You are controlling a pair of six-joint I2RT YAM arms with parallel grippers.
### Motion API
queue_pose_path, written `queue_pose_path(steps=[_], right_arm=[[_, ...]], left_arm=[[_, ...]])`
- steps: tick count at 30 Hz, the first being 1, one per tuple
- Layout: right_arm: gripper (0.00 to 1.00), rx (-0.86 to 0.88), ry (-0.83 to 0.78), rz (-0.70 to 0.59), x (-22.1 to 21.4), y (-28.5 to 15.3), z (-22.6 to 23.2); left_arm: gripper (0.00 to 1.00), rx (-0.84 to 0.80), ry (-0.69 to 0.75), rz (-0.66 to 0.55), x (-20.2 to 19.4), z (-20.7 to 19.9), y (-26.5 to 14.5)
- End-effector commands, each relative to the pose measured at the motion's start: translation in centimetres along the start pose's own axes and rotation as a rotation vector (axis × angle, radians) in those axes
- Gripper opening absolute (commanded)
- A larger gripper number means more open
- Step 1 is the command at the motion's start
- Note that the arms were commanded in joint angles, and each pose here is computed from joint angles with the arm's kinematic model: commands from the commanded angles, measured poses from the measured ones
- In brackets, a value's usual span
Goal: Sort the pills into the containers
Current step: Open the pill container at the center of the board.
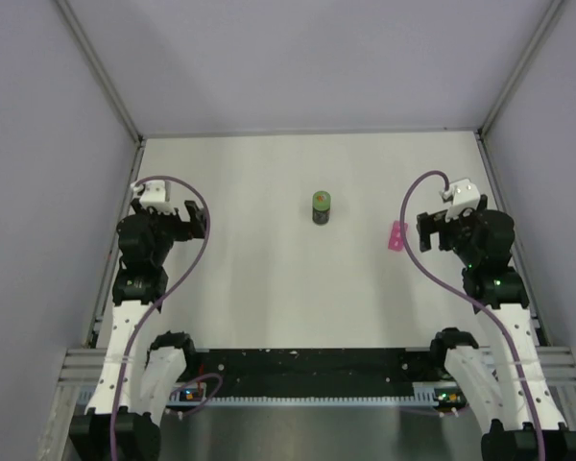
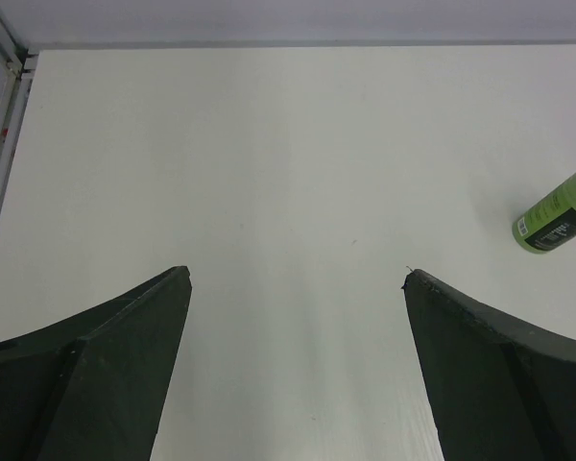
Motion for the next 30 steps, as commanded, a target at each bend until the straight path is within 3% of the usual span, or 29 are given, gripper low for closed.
queue_pose_path(steps=[1,10,20,30], right_arm=[[0.99,-0.017,-0.016,-0.049,1.2,-0.6,-0.3],[0.99,-0.009,-0.021,-0.021,0.6,0.0,-0.3],[0.99,0.1,0.017,0.056,-0.5,1.5,0.9],[0.99,0.062,0.062,0.187,-2.3,4.6,2.3]], left_arm=[[0.99,0.004,0.029,-0.031,0.8,0.3,0.0],[0.99,0.019,0.04,0.011,1.5,0.7,0.2],[0.99,-0.173,0.003,0.03,0.8,-1.6,0.7],[0.99,-0.158,-0.013,0.037,0.4,-1.5,1.0]])
Point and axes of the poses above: each gripper's point midway between its finger pads, its own y axis out along the fingers, its own z axis along the line the jaws close on, x = y × z, the point moved 5 cm from there along -y, back along the fingers, and after that the axes turned 8 degrees about y, right-handed, at the moved point
